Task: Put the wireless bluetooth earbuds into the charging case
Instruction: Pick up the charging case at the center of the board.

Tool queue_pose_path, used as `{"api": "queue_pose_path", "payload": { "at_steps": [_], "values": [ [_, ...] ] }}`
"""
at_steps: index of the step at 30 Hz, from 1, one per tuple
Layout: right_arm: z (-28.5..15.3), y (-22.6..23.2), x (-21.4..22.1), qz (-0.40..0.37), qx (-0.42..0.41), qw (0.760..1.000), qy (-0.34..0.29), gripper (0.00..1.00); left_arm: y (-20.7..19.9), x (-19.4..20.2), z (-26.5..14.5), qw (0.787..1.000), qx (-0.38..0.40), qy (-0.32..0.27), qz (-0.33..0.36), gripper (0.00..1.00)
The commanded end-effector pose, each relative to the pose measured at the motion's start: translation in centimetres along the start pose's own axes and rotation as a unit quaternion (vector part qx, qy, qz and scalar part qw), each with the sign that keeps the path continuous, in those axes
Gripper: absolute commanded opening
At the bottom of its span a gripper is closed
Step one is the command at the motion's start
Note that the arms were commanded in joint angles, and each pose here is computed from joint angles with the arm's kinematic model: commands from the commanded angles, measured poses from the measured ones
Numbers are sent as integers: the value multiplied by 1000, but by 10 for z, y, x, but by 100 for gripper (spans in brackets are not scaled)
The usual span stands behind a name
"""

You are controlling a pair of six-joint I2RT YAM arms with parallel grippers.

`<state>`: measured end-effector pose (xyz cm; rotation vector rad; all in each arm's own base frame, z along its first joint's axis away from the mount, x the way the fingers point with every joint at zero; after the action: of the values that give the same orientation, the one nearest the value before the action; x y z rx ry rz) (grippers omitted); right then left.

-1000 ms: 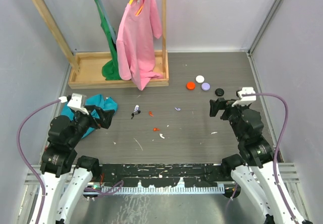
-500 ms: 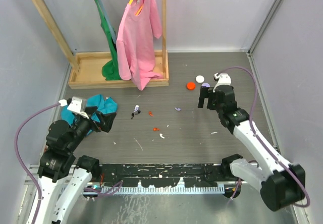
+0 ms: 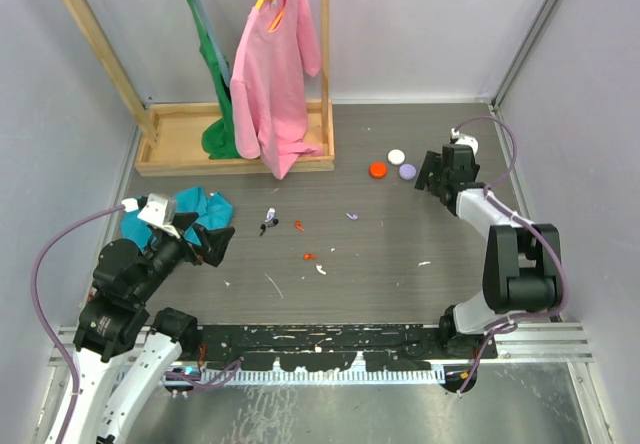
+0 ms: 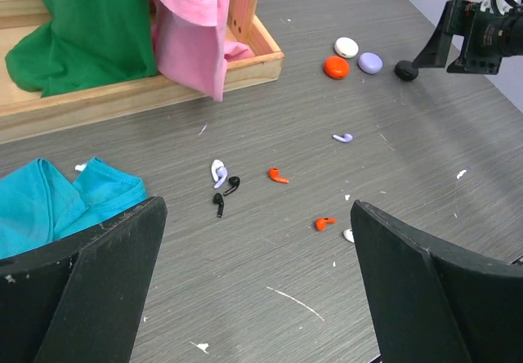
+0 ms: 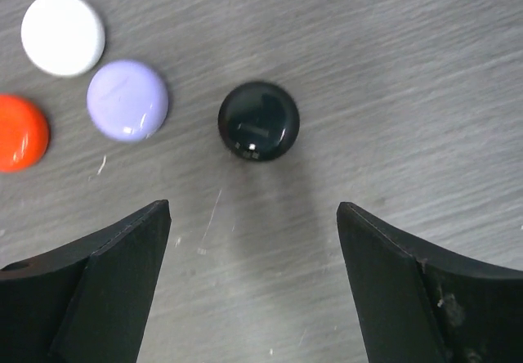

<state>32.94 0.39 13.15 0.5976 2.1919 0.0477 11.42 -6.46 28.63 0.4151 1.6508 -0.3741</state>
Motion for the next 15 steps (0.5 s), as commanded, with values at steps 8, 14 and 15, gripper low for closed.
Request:
{"api": "queue_pose_path", "payload": {
  "at_steps": [8,14,15],
  "values": [
    [50,12,-37,11,14,1000,-11,81,3,-5,5,1000,-9,-13,9,98],
    [69,12,-27,8,28,999,32,74,4,-5,6,1000,-16,-9,9,98],
    [71,12,-25,8,32,999,36,73,4,-5,6,1000,-16,-9,9,98]
  ]
}}
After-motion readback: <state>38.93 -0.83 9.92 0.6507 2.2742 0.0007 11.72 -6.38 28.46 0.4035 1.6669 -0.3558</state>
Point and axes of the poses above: each gripper's point midway between its finger pads, its own z axis out along the fingers, its own y axis along the line the jaws close on, x = y × z, the point moved 8 cm from there along -z, back along the fingers, and after that the axes turned 12 degrees about z, right-handed, at the moved point
